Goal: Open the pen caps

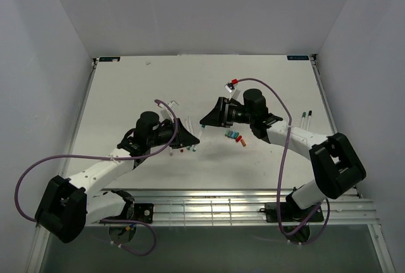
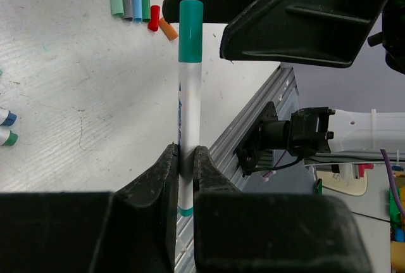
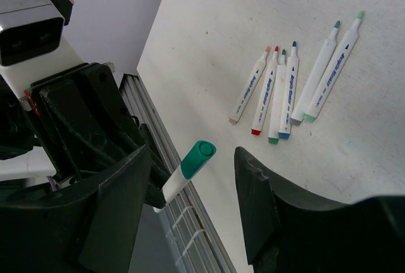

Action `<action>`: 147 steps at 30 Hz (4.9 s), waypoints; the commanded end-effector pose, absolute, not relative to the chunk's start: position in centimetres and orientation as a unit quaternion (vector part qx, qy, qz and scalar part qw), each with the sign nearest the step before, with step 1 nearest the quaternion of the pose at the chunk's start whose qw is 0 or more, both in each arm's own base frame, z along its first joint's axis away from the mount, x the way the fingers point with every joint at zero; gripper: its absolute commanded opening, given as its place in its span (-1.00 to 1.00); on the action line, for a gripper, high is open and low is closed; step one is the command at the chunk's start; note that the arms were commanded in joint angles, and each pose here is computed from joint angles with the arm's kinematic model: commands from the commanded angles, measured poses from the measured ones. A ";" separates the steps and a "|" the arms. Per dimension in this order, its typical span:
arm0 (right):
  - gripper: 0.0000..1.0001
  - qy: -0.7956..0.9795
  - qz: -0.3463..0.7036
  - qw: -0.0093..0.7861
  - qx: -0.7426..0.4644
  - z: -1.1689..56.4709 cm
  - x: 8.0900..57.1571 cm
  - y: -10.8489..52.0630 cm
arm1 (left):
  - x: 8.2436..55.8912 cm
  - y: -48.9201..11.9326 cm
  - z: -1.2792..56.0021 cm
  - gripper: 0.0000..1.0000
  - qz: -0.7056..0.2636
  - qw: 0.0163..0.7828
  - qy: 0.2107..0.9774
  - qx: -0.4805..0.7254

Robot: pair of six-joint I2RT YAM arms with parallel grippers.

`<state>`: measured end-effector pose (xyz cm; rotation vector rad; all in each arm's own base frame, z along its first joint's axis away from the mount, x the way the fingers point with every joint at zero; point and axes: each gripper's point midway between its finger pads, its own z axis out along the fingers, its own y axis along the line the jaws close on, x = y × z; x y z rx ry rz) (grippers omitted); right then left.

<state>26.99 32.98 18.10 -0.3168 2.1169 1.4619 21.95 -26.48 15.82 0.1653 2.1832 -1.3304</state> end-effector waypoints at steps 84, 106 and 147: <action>-0.85 0.927 0.190 0.319 -0.062 10.2 31.0 21.6 | 25.5 -14.7 10.2 -0.88 -0.080 0.376 0.920 -0.077; -0.67 0.956 0.131 0.261 -0.026 3.0 29.0 14.7 | 28.8 -12.1 3.3 -0.56 -0.074 0.297 0.942 -0.137; -0.07 0.931 0.004 0.324 0.169 12.1 34.7 -1.4 | 27.6 -16.7 16.2 0.96 -0.262 0.383 0.883 -0.066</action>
